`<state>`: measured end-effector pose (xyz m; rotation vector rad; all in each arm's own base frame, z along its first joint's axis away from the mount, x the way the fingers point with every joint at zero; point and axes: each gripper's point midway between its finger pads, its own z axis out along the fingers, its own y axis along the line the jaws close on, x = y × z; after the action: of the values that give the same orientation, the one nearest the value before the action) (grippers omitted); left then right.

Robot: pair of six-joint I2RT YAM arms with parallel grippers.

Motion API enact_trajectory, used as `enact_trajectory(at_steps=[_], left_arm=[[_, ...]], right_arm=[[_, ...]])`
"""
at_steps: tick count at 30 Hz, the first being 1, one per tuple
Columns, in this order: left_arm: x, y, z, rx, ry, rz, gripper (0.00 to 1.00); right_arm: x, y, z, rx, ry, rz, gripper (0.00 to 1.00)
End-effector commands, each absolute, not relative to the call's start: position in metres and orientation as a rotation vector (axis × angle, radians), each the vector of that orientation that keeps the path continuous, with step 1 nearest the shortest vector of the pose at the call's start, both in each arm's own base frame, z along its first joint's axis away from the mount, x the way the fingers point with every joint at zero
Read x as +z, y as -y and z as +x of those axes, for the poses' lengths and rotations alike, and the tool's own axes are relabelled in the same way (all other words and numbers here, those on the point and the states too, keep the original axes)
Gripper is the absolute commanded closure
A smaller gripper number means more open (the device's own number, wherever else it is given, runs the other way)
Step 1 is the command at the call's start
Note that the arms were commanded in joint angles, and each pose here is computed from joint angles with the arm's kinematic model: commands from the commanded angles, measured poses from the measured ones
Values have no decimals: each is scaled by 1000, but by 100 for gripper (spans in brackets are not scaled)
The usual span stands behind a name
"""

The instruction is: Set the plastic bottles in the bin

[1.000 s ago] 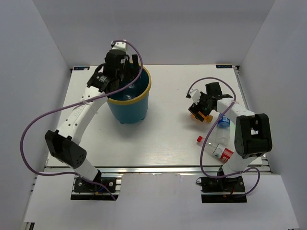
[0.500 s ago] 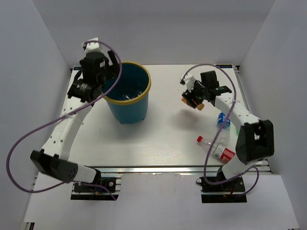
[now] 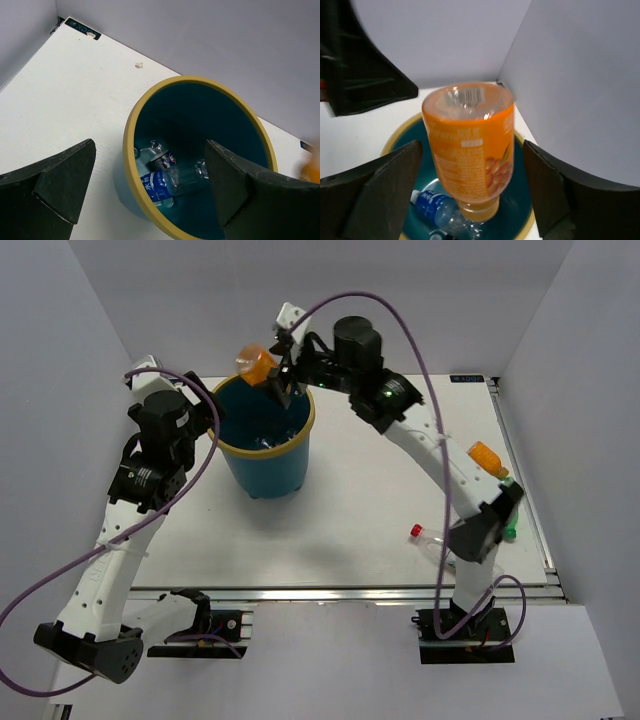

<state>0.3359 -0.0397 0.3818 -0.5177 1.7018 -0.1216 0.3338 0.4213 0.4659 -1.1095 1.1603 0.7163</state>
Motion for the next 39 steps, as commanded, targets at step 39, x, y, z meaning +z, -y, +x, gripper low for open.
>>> enact_trajectory(at_steps=[39], left_arm=[[386,53,366,-126,-1663,-398,2]], right_arm=[[70,-72,191,-268,-2849,-1194,11]])
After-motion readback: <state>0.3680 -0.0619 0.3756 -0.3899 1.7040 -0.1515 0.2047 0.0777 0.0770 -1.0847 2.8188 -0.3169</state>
